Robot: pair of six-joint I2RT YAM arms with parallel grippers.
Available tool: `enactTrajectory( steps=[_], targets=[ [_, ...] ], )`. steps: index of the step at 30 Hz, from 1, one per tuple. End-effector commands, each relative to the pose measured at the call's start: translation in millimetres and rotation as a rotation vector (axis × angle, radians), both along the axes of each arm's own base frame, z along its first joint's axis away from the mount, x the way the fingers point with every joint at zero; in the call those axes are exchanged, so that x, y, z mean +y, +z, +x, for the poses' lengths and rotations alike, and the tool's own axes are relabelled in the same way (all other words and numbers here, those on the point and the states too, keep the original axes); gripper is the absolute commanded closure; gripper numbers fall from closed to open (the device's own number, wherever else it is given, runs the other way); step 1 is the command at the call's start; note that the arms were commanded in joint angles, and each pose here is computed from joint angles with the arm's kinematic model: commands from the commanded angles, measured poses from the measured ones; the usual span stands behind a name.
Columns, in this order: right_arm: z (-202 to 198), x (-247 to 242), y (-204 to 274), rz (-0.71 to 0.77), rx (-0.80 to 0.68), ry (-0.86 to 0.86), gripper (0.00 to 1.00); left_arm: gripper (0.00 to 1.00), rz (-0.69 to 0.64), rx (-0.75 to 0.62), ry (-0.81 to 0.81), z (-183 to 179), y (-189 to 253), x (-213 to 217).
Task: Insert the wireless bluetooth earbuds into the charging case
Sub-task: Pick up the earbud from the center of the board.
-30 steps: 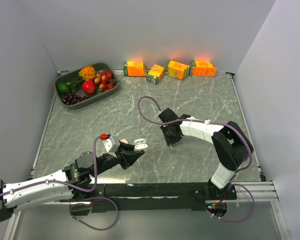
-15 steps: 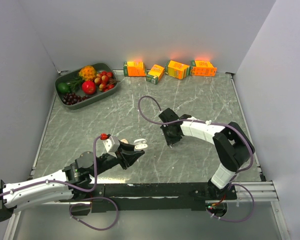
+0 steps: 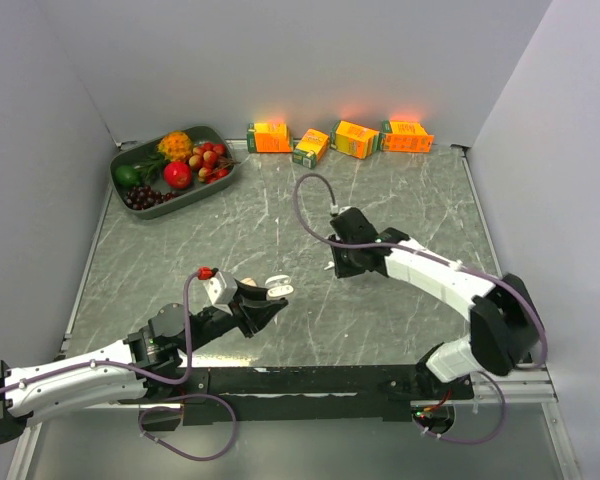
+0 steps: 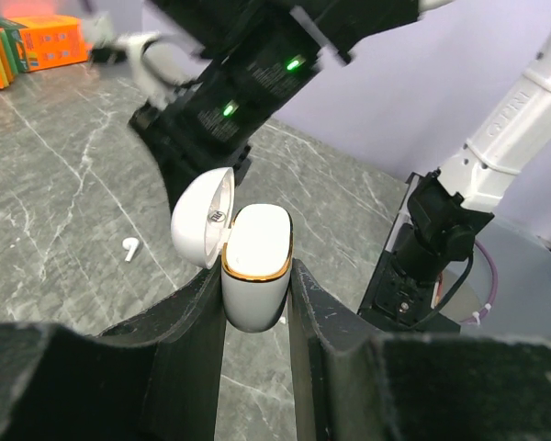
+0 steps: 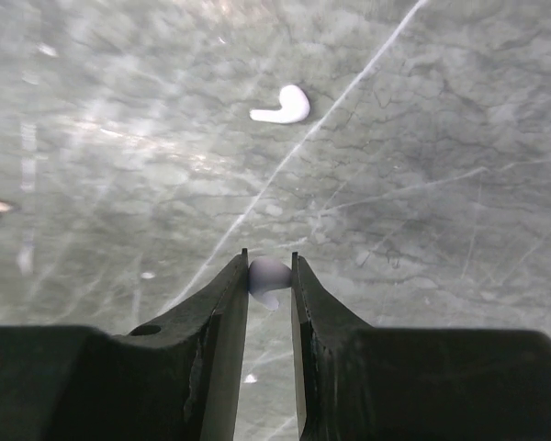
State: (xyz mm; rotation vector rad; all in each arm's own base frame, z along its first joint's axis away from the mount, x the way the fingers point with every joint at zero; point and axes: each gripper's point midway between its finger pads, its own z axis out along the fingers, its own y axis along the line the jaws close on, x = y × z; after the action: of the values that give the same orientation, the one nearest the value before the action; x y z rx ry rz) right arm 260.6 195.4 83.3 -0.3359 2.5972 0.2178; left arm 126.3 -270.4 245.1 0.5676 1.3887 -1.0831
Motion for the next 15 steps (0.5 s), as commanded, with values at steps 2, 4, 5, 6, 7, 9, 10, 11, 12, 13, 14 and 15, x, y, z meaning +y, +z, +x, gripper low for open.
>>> enactTrajectory(
  steps=[2,4,5,6,7,9,10,11,12,13,14,15],
  targets=[
    [11.2,13.0,91.1,0.24,-0.235,-0.062,1.0,0.99,-0.073,-0.056,0.03,3.6,22.8,3.8],
    [12.3,16.6,122.6,0.322,-0.306,-0.062,1.0,0.99,-0.079,-0.076,0.029,3.3,26.1,3.9],
    [6.5,22.9,140.1,0.387,-0.333,-0.026,1.0,0.99,-0.085,-0.084,0.032,3.6,27.6,4.8],
    [4.2,25.9,147.9,0.418,-0.353,-0.002,1.0,0.99,-0.11,-0.106,0.029,2.3,35.2,5.8],
    [5.5,29.4,162.1,0.463,-0.397,0.009,1.0,0.99,-0.124,-0.116,0.033,2.4,38.1,7.8],
    [-7.0,32.6,183.0,0.553,-0.444,0.053,1.0,0.99,-0.144,-0.146,0.034,1.4,42.9,9.4],
    [-9.4,33.4,192.3,0.584,-0.473,0.065,1.0,0.99,-0.144,-0.162,0.025,-0.3,43.6,8.8],
    [-14.8,33.1,209.2,0.632,-0.521,0.087,1.0,0.99,-0.143,-0.178,0.019,-1.3,44.6,8.2],
    [-18.4,33.1,214.1,0.649,-0.541,0.106,1.0,0.99,-0.145,-0.21,0.002,-4.6,47.9,7.3],
    [-22.1,33.7,219.6,0.665,-0.559,0.126,1.0,0.99,-0.137,-0.222,-0.012,-6.5,46.6,5.2],
    [-28.6,35.2,234.6,0.704,-0.599,0.16,1.0,0.99,-0.132,-0.236,-0.022,-8.2,46.5,3.9],
    [-37.6,40.9,238.7,0.726,-0.607,0.228,1.0,0.99,-0.119,-0.253,-0.026,-8.2,44.6,2.0]
  ],
)
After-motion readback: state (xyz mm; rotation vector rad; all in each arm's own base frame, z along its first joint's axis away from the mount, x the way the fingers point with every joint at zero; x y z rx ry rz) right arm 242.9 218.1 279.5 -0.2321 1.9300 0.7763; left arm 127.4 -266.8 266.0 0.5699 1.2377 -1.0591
